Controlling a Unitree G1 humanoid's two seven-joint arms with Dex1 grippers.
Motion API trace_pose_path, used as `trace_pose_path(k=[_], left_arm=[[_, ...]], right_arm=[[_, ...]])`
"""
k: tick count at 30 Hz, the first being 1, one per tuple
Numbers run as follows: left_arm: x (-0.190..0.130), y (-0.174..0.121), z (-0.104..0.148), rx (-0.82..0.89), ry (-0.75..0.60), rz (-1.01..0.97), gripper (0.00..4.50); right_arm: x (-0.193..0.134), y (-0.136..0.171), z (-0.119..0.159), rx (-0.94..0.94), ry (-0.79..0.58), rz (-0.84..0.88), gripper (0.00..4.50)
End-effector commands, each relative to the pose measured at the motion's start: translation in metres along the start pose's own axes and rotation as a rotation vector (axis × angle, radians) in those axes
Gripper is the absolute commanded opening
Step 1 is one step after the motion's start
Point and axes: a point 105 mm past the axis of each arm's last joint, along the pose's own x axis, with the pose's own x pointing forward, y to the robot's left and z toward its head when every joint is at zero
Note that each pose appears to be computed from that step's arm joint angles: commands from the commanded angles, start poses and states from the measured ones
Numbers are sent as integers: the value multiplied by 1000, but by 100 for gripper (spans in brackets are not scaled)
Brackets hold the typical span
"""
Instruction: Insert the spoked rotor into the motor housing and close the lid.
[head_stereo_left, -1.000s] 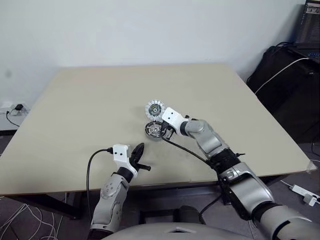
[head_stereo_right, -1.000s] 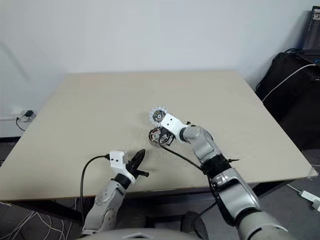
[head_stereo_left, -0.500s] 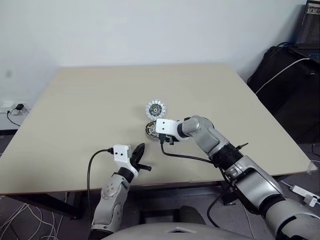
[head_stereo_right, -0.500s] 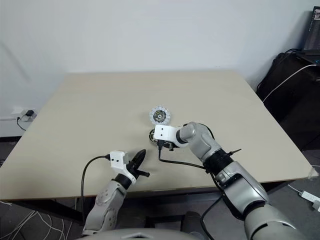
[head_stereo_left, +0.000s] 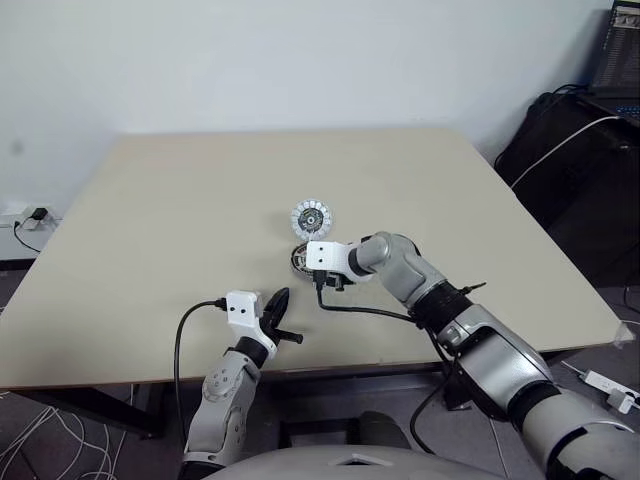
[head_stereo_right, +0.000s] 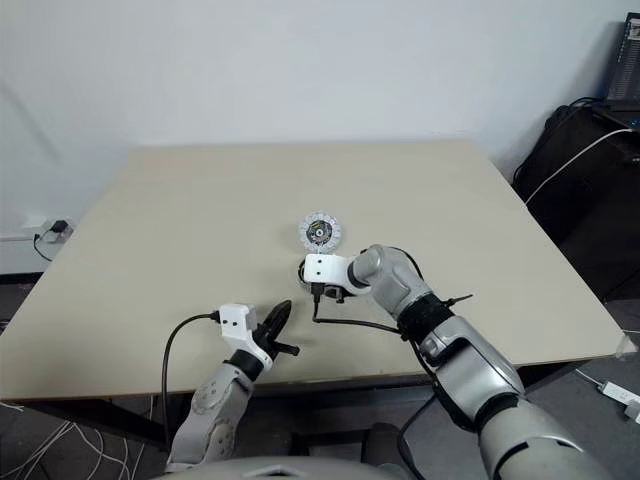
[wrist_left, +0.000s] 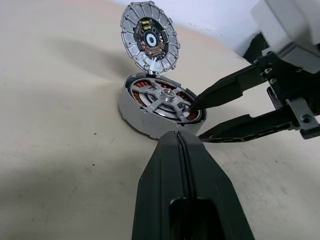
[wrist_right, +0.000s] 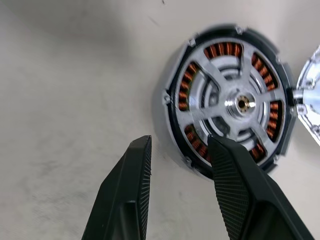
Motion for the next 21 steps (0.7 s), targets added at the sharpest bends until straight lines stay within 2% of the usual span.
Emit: trace_pose_path(k=[1, 3, 9, 21], left_arm=[[2, -4, 15, 1, -65, -4, 0], [2, -4, 15, 0, -65, -3, 0], [1, -4, 15, -1, -65, -2, 0], [4, -6, 14, -4, -57, -16, 0]], right_arm=[[-4, -12, 6, -25, -6, -38, 190], [-3, -12, 4, -22, -1, -41, 173], [-2, -13, 4, -3, -10, -53, 20], [-10, -11, -9, 82, -27, -78, 2]])
